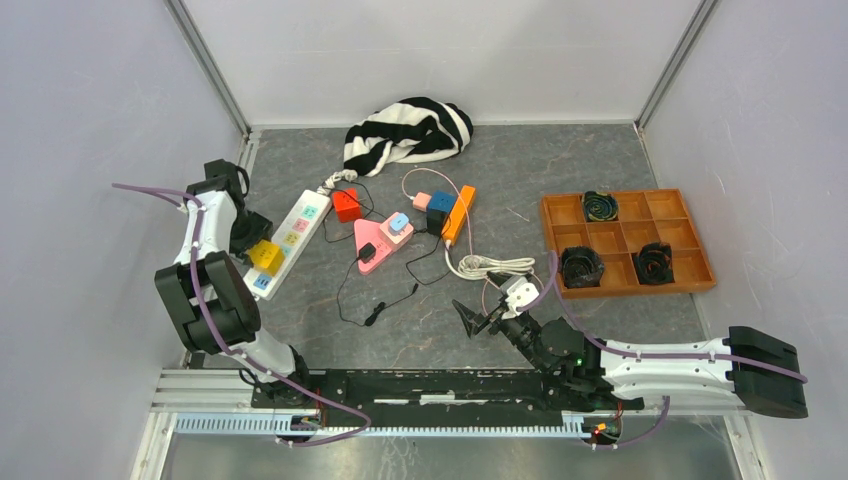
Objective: Insert the plug
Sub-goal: Insert the plug into the socket.
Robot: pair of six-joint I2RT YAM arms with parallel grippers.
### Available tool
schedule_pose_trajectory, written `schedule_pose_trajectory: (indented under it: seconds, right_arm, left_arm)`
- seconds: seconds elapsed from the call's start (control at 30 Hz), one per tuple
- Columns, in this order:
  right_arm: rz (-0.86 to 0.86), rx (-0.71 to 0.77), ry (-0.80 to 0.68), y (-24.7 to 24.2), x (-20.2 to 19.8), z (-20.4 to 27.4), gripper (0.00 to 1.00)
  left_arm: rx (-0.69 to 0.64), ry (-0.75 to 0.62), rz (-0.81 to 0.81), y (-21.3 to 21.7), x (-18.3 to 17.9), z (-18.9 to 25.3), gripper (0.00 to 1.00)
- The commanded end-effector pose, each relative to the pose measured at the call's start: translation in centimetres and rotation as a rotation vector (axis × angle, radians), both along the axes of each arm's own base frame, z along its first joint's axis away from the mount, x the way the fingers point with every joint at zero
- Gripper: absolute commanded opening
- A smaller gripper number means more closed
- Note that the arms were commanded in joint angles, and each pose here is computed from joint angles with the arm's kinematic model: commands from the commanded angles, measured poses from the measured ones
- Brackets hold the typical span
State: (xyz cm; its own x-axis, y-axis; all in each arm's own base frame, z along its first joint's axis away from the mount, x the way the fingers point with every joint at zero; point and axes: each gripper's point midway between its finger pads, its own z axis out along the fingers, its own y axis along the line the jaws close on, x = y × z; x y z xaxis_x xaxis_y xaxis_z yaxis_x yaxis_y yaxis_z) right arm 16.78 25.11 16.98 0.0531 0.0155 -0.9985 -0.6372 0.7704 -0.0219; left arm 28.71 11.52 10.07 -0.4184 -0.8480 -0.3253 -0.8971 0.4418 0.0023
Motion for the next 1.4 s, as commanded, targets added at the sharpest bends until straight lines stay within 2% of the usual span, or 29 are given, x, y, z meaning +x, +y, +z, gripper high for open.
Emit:
schedule_pose_trajectory:
  seconds: [0.0,0.27,0.63,1.0,1.17,1.37]
  right_arm:
    - [-0.011,0.062,-0.013,0.0,0.2,1.6,0.98]
    - [-0.006,0.059,-0.01,0.2,0.1,1.5,0.98]
    - [0.007,0.059,-0.011,0.4,0.0,1.5,0.98]
    - [-0.009,0.077,-0.014,-0.1,0.1,1.6,0.98]
    - [-0.001,0.087,0.004,0.0,-0.1,1.3,0.98]
    - [0.01,0.091,0.012,0.2,-0.2,1.1,0.98]
  left_arm:
    - [0.008,0.038,-0.038,0.1,-0.9,-0.8,0.35]
    - [0.015,0.015,-0.058,-0.1,-1.2,0.5,0.34]
    - [-0.007,0.002,-0.081,-0.4,-0.7,-0.3,0.34]
    - [-0.014,0.038,-0.089,-0.4,-1.0,-3.0,0.33]
    - [-0.027,0.087,-0.084,-1.7,-2.9,-5.9,0.26]
    - [-0.05,0.136,-0.079,-3.3,-5.0,-9.0,0.24]
